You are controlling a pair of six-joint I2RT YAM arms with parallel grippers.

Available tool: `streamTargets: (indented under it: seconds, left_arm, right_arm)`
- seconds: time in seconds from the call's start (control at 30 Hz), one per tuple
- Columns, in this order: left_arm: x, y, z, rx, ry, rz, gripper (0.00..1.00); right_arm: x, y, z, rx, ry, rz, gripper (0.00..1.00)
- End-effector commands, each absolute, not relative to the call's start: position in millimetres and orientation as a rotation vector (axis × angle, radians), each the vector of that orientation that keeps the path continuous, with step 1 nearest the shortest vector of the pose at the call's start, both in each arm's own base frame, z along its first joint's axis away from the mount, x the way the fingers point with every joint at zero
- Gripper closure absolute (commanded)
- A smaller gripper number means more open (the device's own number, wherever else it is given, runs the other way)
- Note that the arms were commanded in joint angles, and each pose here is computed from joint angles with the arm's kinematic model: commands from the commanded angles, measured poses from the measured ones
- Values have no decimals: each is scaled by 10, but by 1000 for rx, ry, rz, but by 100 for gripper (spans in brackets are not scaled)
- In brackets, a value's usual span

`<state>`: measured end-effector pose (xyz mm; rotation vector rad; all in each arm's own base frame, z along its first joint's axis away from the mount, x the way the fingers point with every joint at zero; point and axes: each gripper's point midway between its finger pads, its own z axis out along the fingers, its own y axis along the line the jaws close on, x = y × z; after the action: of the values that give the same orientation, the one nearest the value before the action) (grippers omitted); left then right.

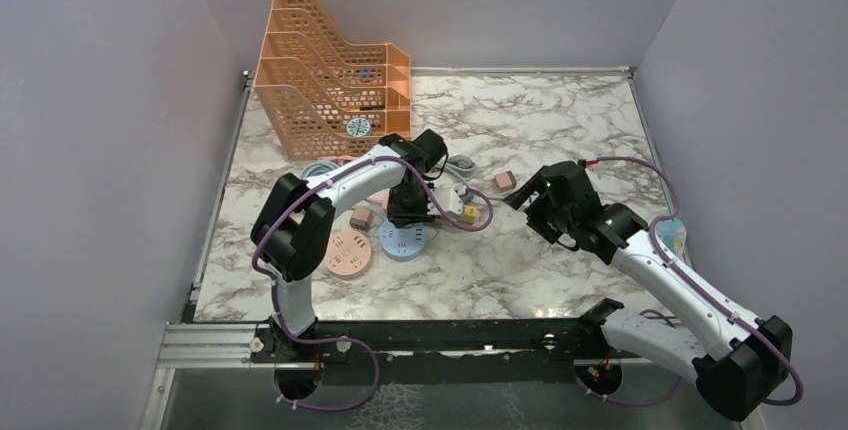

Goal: Insert the plug

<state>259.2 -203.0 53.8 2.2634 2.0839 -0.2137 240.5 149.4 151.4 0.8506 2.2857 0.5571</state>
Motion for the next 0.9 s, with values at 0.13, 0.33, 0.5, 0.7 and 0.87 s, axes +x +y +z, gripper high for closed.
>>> streamTargets:
  seconds: [0.13, 0.33, 0.5, 0.7, 0.87]
  left_arm:
    - [2477, -1927, -133, 2336, 2228, -290, 100]
    - [2666, -2227, 504, 2160, 2123, -347, 67]
    - [2655, -2248, 986, 2110, 2027, -338, 35]
    - [2524, -2218, 1412, 2048, 1914, -348, 24]
    - [2489, -2327, 1781, 1978, 1735, -378, 24]
  right_arm:
    - [2448, 1386, 1559, 854, 2233, 515, 27]
    - [2465, 1336, 1643, 837, 2214, 489, 27]
    - [2461, 1328, 1699, 832, 2202, 497, 27]
    - [2451, 1316, 1777, 826, 2187, 509, 26]
    - [2516, 1306, 1895, 717, 2163, 489, 26]
